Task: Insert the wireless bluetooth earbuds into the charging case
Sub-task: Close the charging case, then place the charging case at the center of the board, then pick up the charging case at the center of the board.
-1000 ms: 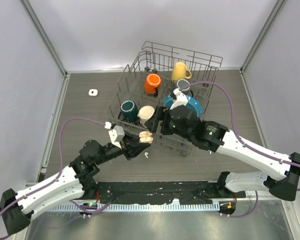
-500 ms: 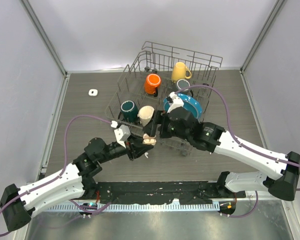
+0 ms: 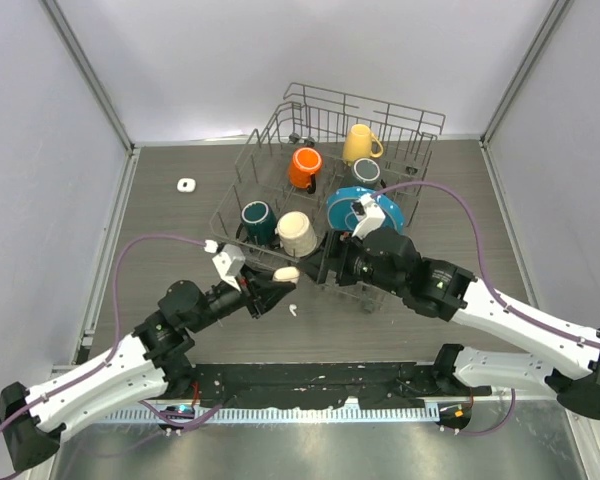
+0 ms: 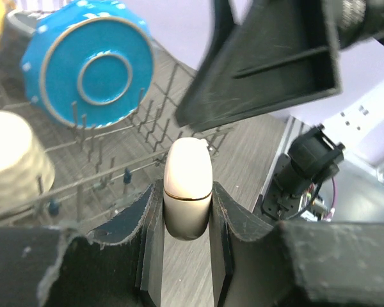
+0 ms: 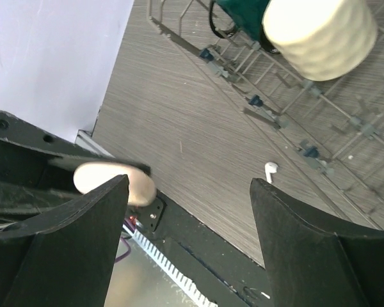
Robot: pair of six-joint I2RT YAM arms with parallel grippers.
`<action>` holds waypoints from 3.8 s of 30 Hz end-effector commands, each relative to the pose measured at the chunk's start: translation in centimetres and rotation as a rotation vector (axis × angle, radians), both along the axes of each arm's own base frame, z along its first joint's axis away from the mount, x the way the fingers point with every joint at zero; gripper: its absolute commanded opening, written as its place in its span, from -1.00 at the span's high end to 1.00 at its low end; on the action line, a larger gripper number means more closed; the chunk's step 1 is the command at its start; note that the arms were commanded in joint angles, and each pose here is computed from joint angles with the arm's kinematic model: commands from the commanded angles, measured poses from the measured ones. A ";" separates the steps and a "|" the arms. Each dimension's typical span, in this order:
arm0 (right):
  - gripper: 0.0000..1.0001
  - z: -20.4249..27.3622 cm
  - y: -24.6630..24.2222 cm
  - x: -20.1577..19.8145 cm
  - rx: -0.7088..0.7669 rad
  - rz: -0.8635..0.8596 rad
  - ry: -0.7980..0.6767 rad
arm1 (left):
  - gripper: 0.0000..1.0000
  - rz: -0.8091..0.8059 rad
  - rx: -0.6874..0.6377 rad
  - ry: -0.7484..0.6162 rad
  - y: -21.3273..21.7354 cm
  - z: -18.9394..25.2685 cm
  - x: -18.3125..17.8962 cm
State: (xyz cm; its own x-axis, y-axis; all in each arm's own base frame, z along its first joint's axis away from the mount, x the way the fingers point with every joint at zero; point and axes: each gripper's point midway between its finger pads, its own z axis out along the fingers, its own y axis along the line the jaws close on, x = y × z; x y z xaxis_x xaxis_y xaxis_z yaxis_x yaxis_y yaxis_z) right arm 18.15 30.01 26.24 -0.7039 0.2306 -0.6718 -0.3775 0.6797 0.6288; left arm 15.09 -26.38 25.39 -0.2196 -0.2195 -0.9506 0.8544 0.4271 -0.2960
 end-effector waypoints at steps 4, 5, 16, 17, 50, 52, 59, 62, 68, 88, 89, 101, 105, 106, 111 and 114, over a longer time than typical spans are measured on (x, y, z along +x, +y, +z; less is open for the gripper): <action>-0.64 1.4 -4.0 0.9 0.020 -0.167 -0.063 | 1.00 0.300 -0.015 0.345 5.2 -3.5 1.4; -0.64 1.6 -4.3 1.0 0.029 -0.184 -0.069 | 1.00 0.327 -0.043 0.419 5.6 -4.0 1.3; -0.64 2.3 -7.5 1.0 0.037 -0.281 -0.094 | 1.00 0.568 -0.083 0.865 7.7 -15.8 1.0; -0.64 2.4 -7.6 0.9 0.042 -0.284 -0.092 | 1.00 0.557 -0.076 0.881 7.4 -16.5 0.9; -0.64 0.9 -8.0 0.5 0.028 -0.283 -0.060 | 0.44 0.657 0.224 1.023 6.8 -22.5 0.7; -0.63 0.9 -8.0 0.4 0.034 -0.283 -0.059 | 0.42 0.654 0.223 1.030 6.7 -22.5 0.6; -0.63 0.9 -8.3 0.3 0.036 -0.288 -0.059 | -0.05 0.693 0.214 1.014 8.0 -22.0 0.4; -0.64 1.0 -8.3 0.2 0.041 -0.286 -0.058 | -0.28 0.714 0.208 0.996 8.7 -21.5 0.5; -0.64 0.7 -8.1 0.3 0.032 -0.283 -0.052 | -0.87 0.773 0.214 0.974 10.3 -20.3 0.5; -0.64 0.2 -7.6 0.5 0.005 -0.271 -0.046 | -1.00 1.015 0.242 0.380 16.5 3.3 6.7; -0.63 0.4 -7.5 0.5 0.010 -0.270 -0.047 | -0.99 1.020 0.280 0.365 16.1 3.6 7.4; -0.64 3.7 -8.6 -0.2 0.077 -0.264 -0.096 | -1.00 1.001 0.230 0.453 21.7 6.5 19.1; -0.63 5.2 -9.9 -0.3 0.094 -0.288 -0.127 | -0.99 1.037 0.264 0.584 24.2 2.4 23.1; -0.64 5.5 -10.1 -0.3 0.092 -0.292 -0.134 | -0.99 1.042 0.284 0.586 24.5 1.8 23.7; -0.64 6.7 -11.3 -0.6 0.091 -0.306 -0.153 | -1.00 1.143 0.377 0.616 28.3 -0.7 27.0; -0.64 7.1 -11.9 -0.6 0.097 -0.322 -0.166 | -1.00 1.153 0.418 0.617 29.4 -2.0 29.5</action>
State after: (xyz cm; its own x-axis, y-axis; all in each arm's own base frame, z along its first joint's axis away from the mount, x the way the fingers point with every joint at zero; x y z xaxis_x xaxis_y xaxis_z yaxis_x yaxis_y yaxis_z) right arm 17.40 19.44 31.63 -0.5174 0.4697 -0.7153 -0.2546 0.7135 0.6527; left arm 40.98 1.31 20.61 -0.5905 -0.3479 -0.7282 -0.3004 0.9322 -0.2018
